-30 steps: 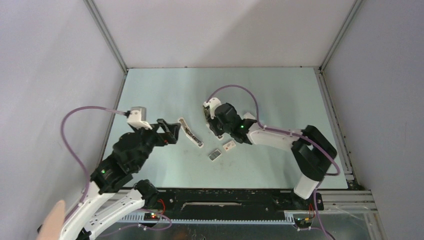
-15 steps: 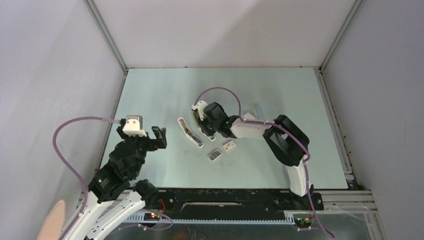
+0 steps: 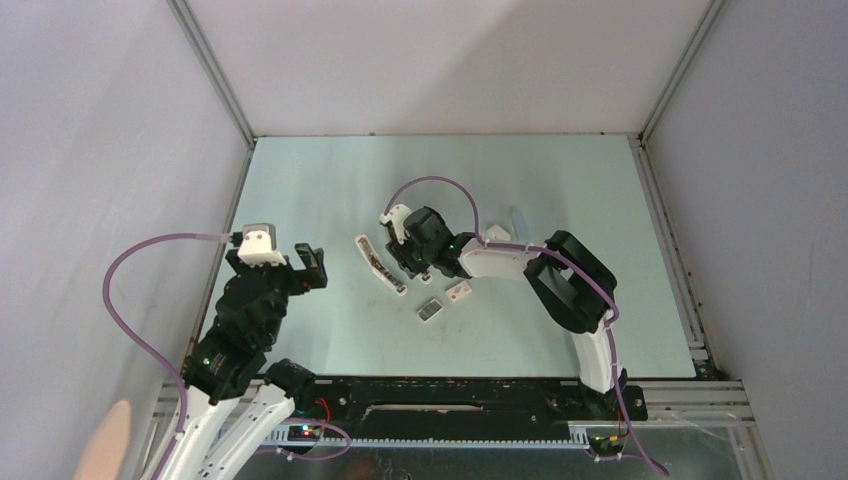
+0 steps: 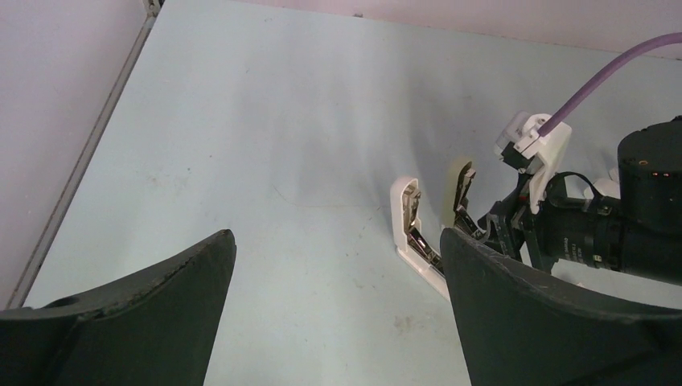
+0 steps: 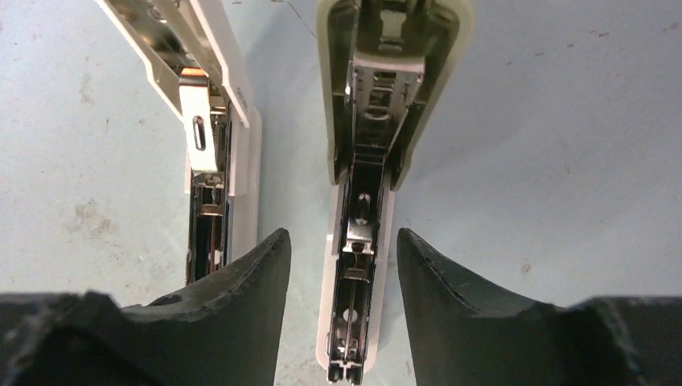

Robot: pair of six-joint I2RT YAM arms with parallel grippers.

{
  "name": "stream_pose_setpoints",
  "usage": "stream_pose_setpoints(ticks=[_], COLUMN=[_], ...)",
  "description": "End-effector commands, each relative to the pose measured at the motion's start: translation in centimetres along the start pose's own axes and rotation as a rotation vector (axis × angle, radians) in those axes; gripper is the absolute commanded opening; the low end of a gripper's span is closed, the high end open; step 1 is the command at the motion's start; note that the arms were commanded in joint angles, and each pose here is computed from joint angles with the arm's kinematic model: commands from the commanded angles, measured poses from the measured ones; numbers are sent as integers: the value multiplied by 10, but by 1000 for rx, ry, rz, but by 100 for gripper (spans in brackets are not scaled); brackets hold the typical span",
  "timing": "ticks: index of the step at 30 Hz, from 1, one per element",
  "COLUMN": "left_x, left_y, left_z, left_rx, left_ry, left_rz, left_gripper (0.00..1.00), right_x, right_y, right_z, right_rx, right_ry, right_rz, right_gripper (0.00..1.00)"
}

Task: Load the staples into the stapler

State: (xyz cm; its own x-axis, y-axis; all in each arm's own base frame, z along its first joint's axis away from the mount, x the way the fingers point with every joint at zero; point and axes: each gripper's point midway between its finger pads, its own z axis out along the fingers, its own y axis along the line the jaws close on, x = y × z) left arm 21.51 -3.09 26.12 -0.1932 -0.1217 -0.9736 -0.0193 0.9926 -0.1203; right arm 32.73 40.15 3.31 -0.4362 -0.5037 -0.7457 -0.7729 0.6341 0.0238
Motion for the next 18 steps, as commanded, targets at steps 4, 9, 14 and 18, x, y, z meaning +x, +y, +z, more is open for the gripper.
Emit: stream_pose_setpoints(ticks=[4, 9, 14, 18], left_x=[-5, -6, -6, -6], left_y=[-1, 1, 1, 1], left_z=[1, 0, -1, -1], left_rx=[20, 17, 18, 16], left_ry=[-33, -41, -42, -41], left_rz=[-11, -17, -22, -22], left_gripper=[100, 100, 100, 100], right_x=[-45, -36, -8, 16], right_y=[4, 6, 20, 41], right_z=[-49, -87, -115, -126], right_rx=[63, 115, 138, 123], right_ry=[-66, -11, 109, 205], right_rz=[-20, 30, 98, 140], right_gripper=[56, 57, 54, 47])
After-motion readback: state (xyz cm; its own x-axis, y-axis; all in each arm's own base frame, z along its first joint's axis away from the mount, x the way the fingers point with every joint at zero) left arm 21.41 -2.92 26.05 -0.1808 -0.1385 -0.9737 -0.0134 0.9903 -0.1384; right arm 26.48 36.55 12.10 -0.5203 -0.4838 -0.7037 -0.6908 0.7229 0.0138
